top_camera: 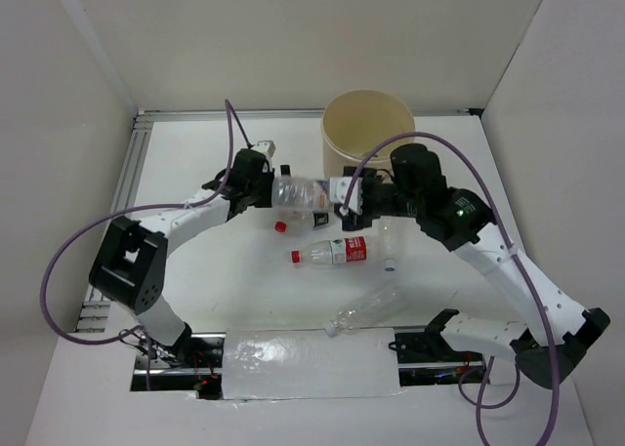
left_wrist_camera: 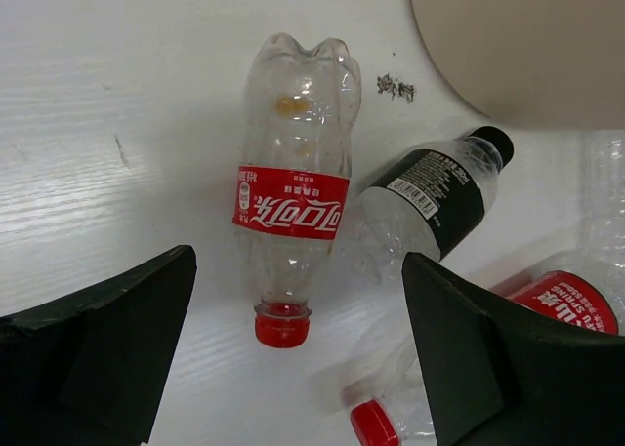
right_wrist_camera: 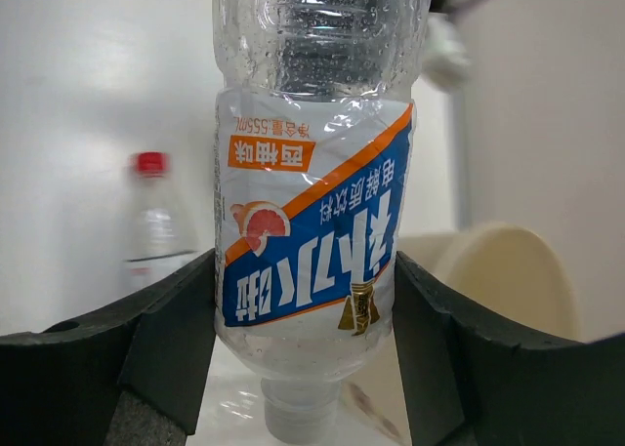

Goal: Put the plastic bottles in the bin

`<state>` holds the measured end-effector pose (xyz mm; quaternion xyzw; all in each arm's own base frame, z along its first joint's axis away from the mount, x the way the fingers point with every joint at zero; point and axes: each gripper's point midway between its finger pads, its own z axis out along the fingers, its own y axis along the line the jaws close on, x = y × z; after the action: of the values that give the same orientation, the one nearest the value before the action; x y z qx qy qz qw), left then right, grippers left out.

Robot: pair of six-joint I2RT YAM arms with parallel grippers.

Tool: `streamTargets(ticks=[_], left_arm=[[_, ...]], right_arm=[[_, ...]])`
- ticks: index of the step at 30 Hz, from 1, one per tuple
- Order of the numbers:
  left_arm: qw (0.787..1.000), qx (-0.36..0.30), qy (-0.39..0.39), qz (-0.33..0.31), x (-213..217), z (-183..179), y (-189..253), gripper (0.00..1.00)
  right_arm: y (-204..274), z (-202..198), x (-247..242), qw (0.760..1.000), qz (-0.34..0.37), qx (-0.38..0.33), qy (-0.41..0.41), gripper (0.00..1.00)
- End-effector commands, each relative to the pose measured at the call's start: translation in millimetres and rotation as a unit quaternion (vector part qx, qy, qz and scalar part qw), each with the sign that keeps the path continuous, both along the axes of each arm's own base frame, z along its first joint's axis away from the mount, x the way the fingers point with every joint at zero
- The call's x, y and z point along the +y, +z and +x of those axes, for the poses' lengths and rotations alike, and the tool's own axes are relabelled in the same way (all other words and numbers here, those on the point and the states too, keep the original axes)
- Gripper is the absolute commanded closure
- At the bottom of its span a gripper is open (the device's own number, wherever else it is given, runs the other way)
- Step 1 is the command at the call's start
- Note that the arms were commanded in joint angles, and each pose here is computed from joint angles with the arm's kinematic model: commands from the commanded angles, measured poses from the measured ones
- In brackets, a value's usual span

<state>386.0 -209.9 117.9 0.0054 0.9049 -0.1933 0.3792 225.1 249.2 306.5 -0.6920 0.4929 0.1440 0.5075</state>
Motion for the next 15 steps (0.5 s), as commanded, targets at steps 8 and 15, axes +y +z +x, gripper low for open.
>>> streamTargets(ticks=[8, 15], left_arm=[[0.999, 0.009, -0.037, -0.014, -30, 40, -25, 0.00], [0.999, 0.040, -0.033, 0.002, -27, 38, -53, 0.09]], right_arm=[[106, 188, -113, 0.926, 0.121, -0.111, -0.341, 0.82], [56, 223, -117, 0.939, 0.095, -0.027, -0.330, 0.46]])
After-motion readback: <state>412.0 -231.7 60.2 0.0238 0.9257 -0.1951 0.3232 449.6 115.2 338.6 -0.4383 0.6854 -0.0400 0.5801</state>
